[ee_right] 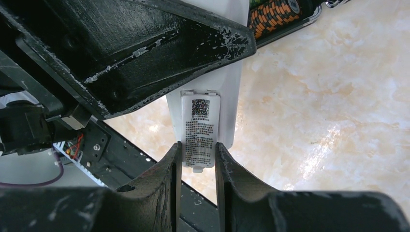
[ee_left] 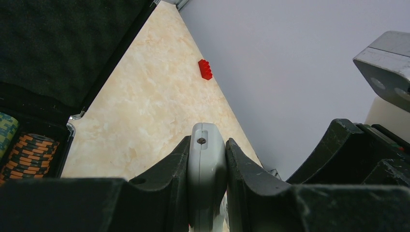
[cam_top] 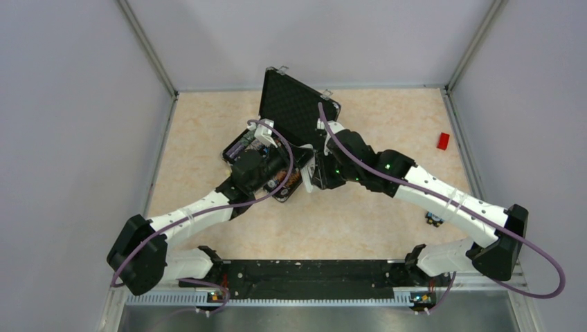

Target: Load the batteries into the remote control

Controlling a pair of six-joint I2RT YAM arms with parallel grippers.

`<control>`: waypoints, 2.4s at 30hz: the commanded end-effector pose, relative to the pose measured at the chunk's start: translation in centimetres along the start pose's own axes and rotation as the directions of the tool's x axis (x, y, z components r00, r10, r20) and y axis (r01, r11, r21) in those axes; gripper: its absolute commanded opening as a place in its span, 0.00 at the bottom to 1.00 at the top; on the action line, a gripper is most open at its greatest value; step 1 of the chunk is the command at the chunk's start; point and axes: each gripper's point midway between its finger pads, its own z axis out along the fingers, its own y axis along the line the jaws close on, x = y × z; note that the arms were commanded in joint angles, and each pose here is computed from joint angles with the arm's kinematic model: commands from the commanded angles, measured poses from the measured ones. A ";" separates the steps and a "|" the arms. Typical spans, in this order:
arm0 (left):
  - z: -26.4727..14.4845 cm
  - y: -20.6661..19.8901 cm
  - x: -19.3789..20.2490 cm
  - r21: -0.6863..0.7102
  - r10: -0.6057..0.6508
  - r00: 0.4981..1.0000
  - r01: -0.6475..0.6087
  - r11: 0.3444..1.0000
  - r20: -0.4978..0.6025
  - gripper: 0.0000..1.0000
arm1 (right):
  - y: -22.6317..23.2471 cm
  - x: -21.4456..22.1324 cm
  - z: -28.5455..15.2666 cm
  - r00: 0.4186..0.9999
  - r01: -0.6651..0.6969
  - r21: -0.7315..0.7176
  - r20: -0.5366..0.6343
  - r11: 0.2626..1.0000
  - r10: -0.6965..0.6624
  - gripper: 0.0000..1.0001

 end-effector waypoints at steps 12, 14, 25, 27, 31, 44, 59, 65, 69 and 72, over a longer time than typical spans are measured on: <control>0.5 -3.0 -2.2 0.096 0.011 0.998 -0.017 0.995 0.058 0.00 | 0.5 -0.5 0.5 0.999 0.030 -0.002 0.012 1.000 -0.030 0.19; 0.5 -2.9 -2.0 0.093 0.009 0.999 -0.014 0.996 0.053 0.00 | 0.5 -0.6 0.5 0.999 0.037 -0.003 0.015 0.999 -0.037 0.19; 0.7 -2.9 -1.8 0.092 0.007 0.999 -0.010 0.996 0.034 0.00 | 0.4 -0.4 1.2 0.999 0.054 0.004 0.003 0.999 -0.054 0.19; 0.8 -3.0 -1.7 0.097 0.006 1.000 -0.009 0.995 0.030 0.00 | 0.4 -0.5 1.3 0.999 0.050 0.006 0.002 0.999 -0.050 0.19; 0.8 -3.1 -1.5 0.104 -0.002 1.000 -0.001 0.995 0.022 0.00 | 0.4 -0.7 1.3 0.999 0.039 0.015 0.002 0.999 -0.039 0.19; 0.1 -3.9 -2.0 0.131 -0.128 0.991 0.122 0.984 0.039 0.00 | -0.2 -1.7 1.3 1.000 -0.018 0.055 -0.011 0.998 0.019 0.27; -0.5 -3.4 -2.8 0.135 -0.248 0.967 0.238 0.962 0.059 0.00 | 0.0 -2.5 -0.1 0.998 -0.052 0.045 -0.026 0.998 0.054 0.57; -0.6 -2.8 -3.1 0.121 -0.305 0.950 0.295 0.948 0.070 0.00 | 0.1 -3.7 -1.6 0.992 -0.125 0.009 0.004 0.992 0.125 0.70; -0.8 -2.4 -3.6 0.118 -0.350 0.932 0.339 0.933 0.089 0.00 | 0.3 -4.8 -3.2 0.978 -0.200 -0.077 0.035 0.977 0.203 0.81; -0.8 -2.5 -4.2 0.130 -0.376 0.921 0.362 0.923 0.102 0.00 | 0.1 -5.1 -4.1 0.959 -0.264 -0.125 0.072 0.956 0.275 0.85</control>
